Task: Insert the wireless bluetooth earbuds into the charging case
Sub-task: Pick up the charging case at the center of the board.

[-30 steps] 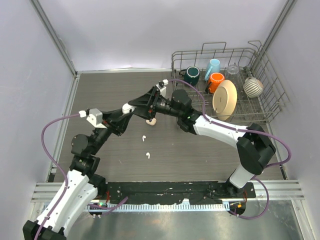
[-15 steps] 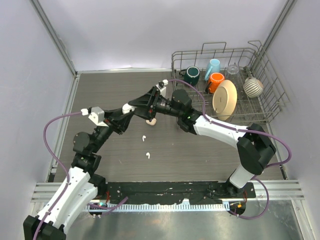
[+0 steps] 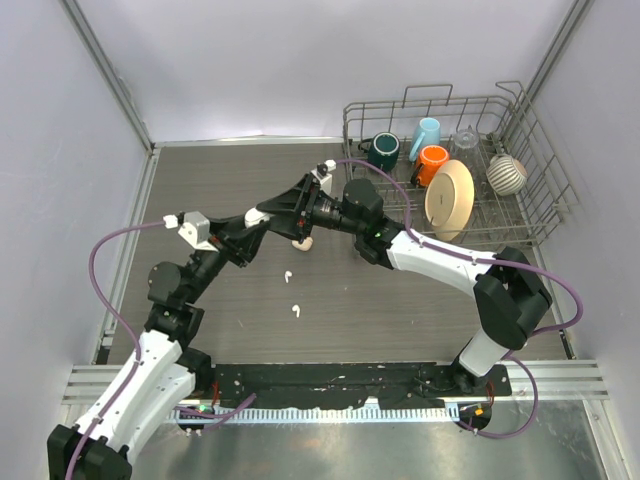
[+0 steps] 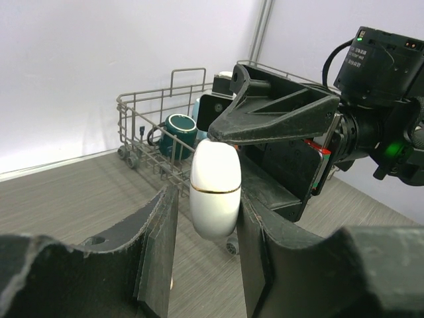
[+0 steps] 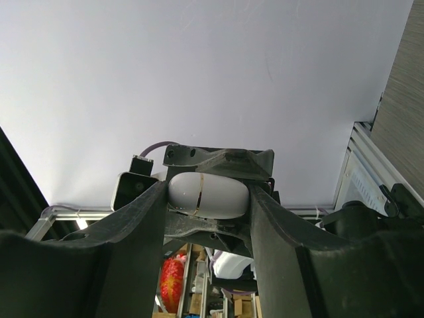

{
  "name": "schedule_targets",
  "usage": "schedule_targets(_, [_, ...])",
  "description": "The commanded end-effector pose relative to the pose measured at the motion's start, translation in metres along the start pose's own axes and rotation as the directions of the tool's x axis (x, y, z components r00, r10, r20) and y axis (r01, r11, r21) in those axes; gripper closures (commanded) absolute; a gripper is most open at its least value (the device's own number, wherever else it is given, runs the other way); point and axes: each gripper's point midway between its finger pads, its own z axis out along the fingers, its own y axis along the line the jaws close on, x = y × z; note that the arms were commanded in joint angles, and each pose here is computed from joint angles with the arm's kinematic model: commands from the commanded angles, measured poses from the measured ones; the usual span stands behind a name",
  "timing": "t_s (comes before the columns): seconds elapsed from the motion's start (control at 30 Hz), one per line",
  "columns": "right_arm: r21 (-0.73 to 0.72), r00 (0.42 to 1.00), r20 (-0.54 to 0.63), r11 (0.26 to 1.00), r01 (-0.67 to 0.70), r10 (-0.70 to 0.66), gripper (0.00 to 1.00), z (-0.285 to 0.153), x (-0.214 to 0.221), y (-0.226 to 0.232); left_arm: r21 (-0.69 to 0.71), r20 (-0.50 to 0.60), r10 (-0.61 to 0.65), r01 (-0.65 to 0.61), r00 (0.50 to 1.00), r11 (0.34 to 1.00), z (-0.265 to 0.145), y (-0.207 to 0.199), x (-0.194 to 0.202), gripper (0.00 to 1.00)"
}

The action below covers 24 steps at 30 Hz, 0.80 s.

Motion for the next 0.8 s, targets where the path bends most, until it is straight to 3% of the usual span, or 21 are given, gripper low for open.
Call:
schedule_targets(0.0, [-0.080, 0.998, -0.029, 0.996, 0.048, -0.050, 0.96, -0.0086, 0.0111, 0.0335, 0.030, 0.085, 0.009, -0.011, 0.996, 0.999, 0.0045, -0.0074, -0.0256, 0.57])
schedule_targets(0.77, [-0.079, 0.998, -0.041, 0.996, 0.045, -0.048, 0.96, -0.0078, 0.0123, 0.0318, 0.033, 0.117, -0.031, 0.027, 0.993, 0.999, 0.0067, -0.0060, -0.0236, 0.70])
